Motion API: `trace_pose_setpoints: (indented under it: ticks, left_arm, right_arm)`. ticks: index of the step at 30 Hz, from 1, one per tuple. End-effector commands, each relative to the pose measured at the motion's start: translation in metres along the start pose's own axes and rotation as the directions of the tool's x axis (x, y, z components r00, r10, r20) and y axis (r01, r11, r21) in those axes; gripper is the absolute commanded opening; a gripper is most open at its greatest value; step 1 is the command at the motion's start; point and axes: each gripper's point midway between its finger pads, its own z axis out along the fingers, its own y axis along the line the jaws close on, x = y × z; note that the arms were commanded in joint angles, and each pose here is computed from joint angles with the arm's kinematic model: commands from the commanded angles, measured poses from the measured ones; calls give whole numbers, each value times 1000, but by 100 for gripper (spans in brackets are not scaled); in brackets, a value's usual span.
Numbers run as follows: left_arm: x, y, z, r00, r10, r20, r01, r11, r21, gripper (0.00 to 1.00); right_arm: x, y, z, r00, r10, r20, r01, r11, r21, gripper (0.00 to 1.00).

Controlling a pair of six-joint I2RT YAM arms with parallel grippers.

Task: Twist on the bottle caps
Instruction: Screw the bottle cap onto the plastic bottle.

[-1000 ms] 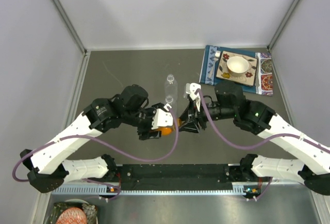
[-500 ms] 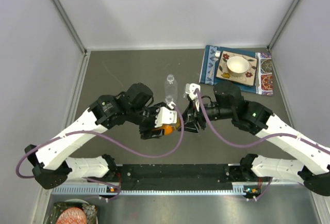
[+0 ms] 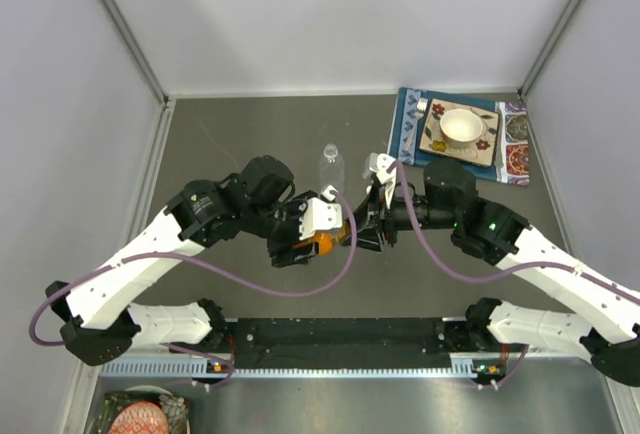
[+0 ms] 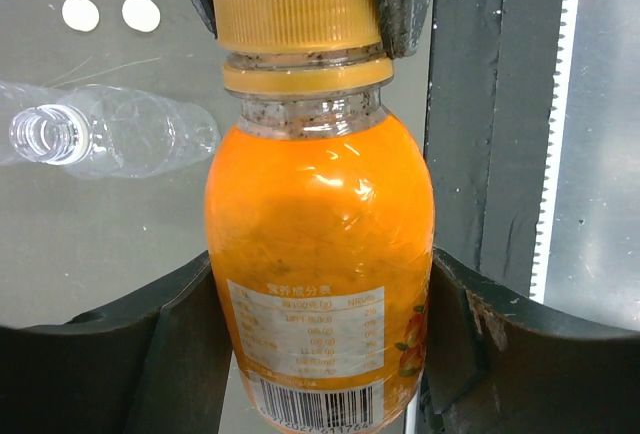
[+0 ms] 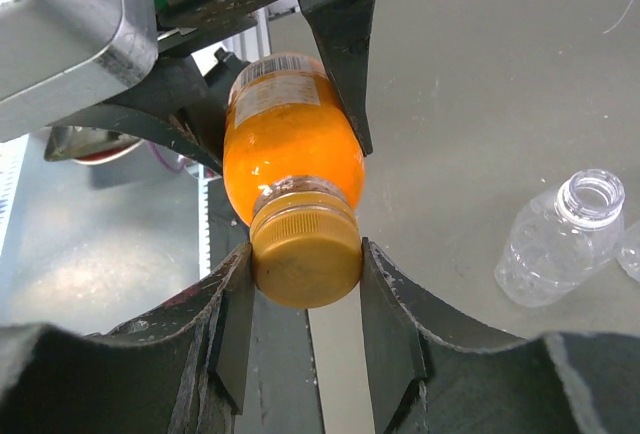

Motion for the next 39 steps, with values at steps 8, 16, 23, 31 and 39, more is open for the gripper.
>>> trace_pose_setpoints:
  ticks: [8, 16, 23, 31, 39]
  left_arm:
    - [-86, 14, -35, 944, 56, 326, -40, 998, -58, 32]
    - [-99, 11, -51, 927, 63, 369, -47, 998, -51, 31]
    - [-100, 17, -50, 927, 95, 363, -70, 994, -80, 30]
    - [-99, 38, -49, 931, 89, 353, -25, 983, -182, 29]
    - [-91, 67, -48, 945, 101, 311, 6, 946, -325, 28]
  right_arm:
    - [-26, 20, 12, 992, 58, 113, -39, 986, -163, 23]
    - [-48, 21, 5, 974, 73, 214, -33, 982, -187, 22]
    - [-48, 22, 5, 976, 93, 196, -55, 979, -195, 21]
    - [-48, 17, 7, 974, 134, 181, -103, 981, -167, 19]
    - [-35, 12, 13, 957, 255, 139, -234, 960, -152, 15]
